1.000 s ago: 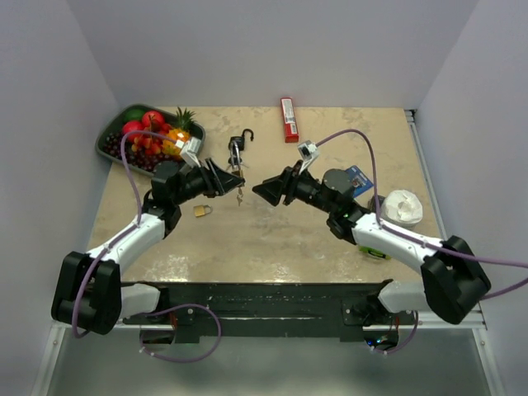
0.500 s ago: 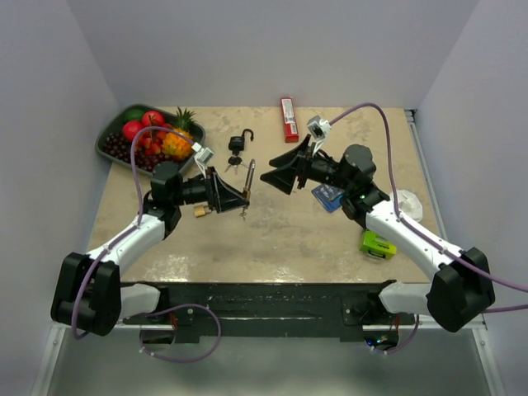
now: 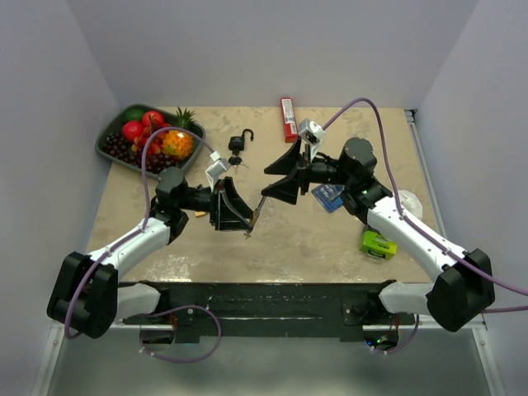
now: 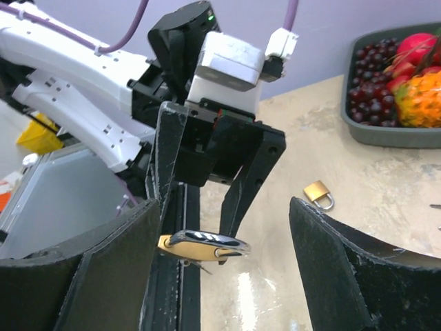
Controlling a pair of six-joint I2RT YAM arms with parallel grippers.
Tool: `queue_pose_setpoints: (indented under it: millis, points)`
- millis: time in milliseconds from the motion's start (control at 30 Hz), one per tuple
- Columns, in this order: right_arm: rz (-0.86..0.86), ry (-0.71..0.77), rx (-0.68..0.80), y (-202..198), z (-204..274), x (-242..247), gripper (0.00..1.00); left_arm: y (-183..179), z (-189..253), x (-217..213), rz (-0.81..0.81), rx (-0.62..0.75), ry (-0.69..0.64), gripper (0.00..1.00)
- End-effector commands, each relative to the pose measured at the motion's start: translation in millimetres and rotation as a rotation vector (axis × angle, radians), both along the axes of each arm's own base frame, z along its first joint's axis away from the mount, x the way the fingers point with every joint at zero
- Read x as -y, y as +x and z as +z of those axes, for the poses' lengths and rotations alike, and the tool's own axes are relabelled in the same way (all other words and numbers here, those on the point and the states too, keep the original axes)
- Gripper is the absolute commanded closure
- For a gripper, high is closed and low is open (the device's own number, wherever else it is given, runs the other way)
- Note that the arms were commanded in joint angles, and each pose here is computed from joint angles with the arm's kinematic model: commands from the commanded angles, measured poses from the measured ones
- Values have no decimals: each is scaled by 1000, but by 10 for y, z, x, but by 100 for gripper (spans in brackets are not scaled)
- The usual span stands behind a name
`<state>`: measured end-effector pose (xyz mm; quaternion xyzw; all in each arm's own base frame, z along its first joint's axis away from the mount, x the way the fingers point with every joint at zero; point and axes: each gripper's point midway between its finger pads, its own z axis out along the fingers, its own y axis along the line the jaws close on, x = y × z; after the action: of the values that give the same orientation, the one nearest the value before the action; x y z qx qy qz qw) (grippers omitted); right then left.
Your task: Unlock with the key
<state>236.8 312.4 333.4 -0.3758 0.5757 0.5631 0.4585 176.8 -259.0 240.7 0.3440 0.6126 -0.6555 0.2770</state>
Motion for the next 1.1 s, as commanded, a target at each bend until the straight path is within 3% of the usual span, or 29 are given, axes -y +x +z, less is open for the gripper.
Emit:
queue_pose_setpoints:
  millis: [0,33,367,467,500,567,833,1067]
  points:
    - [99,12,59,-218,167,25,24,-86,189,-13,-41,113,-44,100]
    - [109,10,54,-236,151,26,30,-81,186,-12,-39,112,-44,100]
    - [177,1,3,-393,15,0,50,-74,187,-5,-35,113,-46,100]
    - [160,-9,-9,-351,-16,-10,57,-61,193,-2,-25,119,-48,100]
    - [135,-12,-11,-307,-24,-15,65,-56,196,-1,-22,120,-48,100]
    - [114,-24,-22,-272,-58,-20,72,-32,182,5,-11,119,-43,100]
    - [-8,-84,-74,-26,-218,-26,89,118,108,32,56,119,-5,100]
    - [-157,-158,-140,265,-437,-2,98,625,-224,-16,310,110,197,100]
